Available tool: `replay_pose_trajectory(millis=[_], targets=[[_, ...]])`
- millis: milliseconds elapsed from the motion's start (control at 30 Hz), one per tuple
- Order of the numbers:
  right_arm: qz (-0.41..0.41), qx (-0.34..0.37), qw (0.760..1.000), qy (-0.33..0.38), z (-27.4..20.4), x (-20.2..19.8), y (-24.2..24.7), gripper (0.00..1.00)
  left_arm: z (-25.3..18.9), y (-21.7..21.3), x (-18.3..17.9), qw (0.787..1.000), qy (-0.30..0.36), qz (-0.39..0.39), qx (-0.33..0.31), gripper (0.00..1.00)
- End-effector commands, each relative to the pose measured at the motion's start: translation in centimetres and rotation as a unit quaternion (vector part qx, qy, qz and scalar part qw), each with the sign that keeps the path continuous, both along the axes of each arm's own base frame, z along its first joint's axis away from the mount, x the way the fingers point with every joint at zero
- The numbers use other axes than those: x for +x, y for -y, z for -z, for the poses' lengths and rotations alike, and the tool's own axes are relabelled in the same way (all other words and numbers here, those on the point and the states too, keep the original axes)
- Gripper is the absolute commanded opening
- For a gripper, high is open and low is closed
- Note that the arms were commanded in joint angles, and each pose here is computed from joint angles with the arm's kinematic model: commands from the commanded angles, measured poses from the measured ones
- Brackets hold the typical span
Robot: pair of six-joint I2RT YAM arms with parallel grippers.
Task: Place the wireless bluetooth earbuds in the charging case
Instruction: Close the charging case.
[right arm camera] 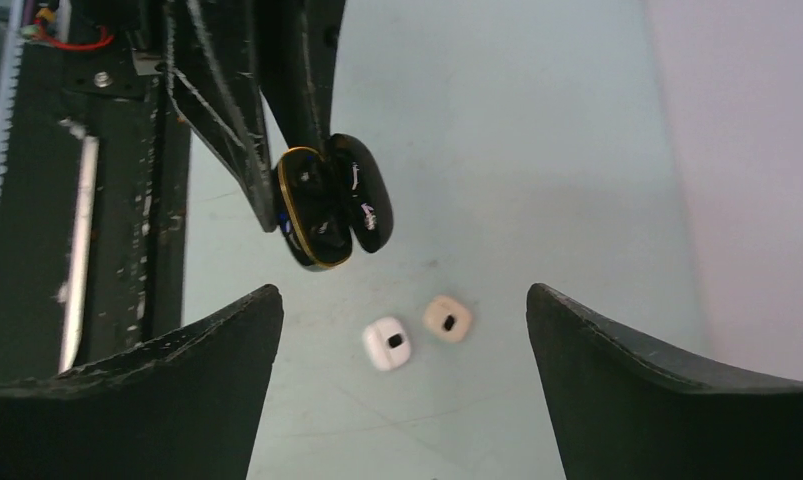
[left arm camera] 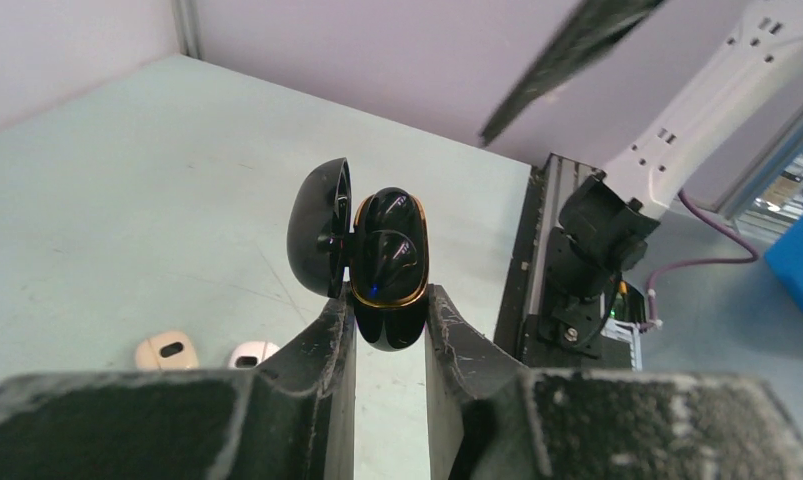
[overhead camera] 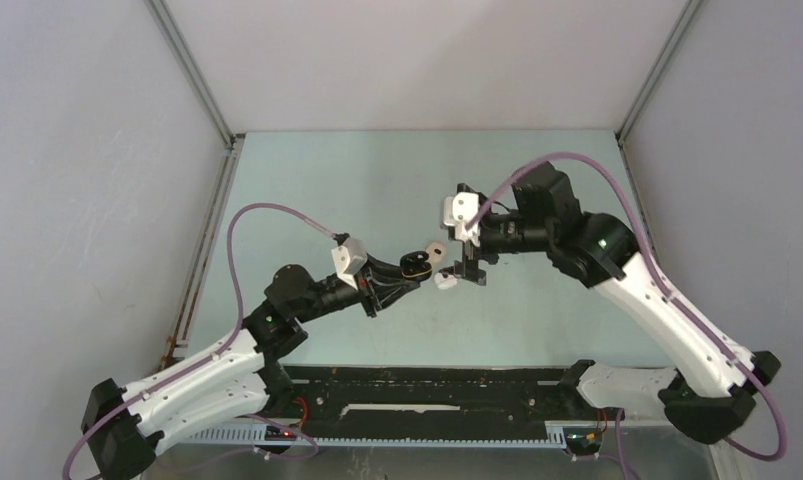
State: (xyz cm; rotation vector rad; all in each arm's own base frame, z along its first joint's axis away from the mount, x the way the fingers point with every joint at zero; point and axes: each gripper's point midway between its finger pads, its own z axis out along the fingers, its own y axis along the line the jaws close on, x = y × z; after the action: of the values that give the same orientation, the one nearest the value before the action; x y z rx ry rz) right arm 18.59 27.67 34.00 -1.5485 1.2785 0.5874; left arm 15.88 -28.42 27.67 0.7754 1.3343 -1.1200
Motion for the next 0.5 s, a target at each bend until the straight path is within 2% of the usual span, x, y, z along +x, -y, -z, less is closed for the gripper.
replay_pose_trajectory(millis=[0,200,300,467], targets=[[-0.027,-0.060,0.987,-0.149,3.1,-1.8,0.4,0.94,-1.9,0.8,-1.3,0.998,0.048,0.031,0.011,0.00],[-0.060,-0.095,0.969,-0.220,5.3,-2.9,-1.1,0.93,-1.0,1.6,-1.9,0.997,0.047,0.048,0.032,0.00],[-0.092,-0.111,0.965,-0.218,6.0,-4.5,-1.5,0.93,-0.6,1.8,-1.8,0.997,0.041,0.048,0.040,0.00],[-0.073,-0.129,0.969,-0.199,6.4,-5.4,-1.1,0.93,0.0,1.8,0.4,0.999,-0.010,-0.008,0.048,0.00]])
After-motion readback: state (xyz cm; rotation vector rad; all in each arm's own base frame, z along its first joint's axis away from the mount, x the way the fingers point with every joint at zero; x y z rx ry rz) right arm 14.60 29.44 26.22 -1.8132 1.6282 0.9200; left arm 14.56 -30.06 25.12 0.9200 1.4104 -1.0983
